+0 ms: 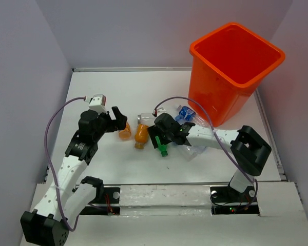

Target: Put the plastic bottles in the bin

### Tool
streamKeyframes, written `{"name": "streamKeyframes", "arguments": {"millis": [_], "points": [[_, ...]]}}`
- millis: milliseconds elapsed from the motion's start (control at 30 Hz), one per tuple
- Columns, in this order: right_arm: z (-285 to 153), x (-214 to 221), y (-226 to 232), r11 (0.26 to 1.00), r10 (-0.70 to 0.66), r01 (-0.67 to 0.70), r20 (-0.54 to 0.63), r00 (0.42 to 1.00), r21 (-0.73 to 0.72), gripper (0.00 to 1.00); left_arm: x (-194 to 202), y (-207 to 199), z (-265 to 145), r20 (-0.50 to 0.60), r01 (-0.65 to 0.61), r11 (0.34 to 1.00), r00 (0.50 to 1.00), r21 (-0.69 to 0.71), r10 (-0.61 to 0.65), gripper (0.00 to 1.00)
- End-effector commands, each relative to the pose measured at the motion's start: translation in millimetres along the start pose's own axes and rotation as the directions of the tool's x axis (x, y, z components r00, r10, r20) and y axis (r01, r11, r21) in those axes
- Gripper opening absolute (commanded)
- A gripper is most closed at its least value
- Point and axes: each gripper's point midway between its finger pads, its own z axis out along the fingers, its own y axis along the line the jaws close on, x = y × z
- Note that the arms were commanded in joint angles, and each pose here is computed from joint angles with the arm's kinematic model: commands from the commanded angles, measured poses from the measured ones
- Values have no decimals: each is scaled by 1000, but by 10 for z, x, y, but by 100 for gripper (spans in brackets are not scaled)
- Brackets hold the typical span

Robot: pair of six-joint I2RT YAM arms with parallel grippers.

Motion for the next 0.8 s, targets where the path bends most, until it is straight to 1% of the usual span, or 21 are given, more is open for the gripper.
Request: {"name": "streamKeyframes", "arguments": {"millis": [0,100,133,167,300,333,400,433,533,567,667,700,767], "points": [[124,-180,-49,997,-35,31,41,999,77,93,-48,86,71,-16,32,997,999,-70,-33,98],[275,-101,-76,994,-48,47,9,999,100,89,85,190,171,-76,42,991,996,-126,-52,99],[298,-109,-123,990,-51,48,16,999,129,87,127,217,194,-92,41,990,994,-138,-54,99],[318,-83,-185,986,-55,52,13,998,160,81,187,234,236,-117,40,989,992,-146,-57,99],[165,-137,-213,978,-80,69,47,996,195,63,325,287,343,-174,34,986,983,-165,-63,99],[5,-215,-181,981,-79,63,79,994,183,56,389,304,395,-202,31,985,977,-171,-66,99],[-188,-306,-108,988,-78,60,117,990,143,52,454,319,453,-233,28,984,970,-175,-69,99],[-405,-451,-65,993,-64,46,172,983,106,47,534,328,506,-267,25,984,961,-177,-73,99],[-781,-667,63,999,-53,48,257,965,23,45,632,345,573,-310,23,983,948,-180,-79,99],[-1061,-854,92,999,-30,37,329,944,-13,40,690,369,607,-332,22,982,939,-189,-85,99],[-1514,-1212,75,998,-37,52,456,889,-21,34,763,420,645,-356,12,977,930,-211,-89,99],[-1807,-1471,56,999,-22,37,534,845,-17,34,774,441,648,-358,10,975,929,-222,-91,99],[-2088,-1724,20,998,-56,57,599,799,16,34,812,482,652,-367,2,970,925,-242,-93,99]]}}
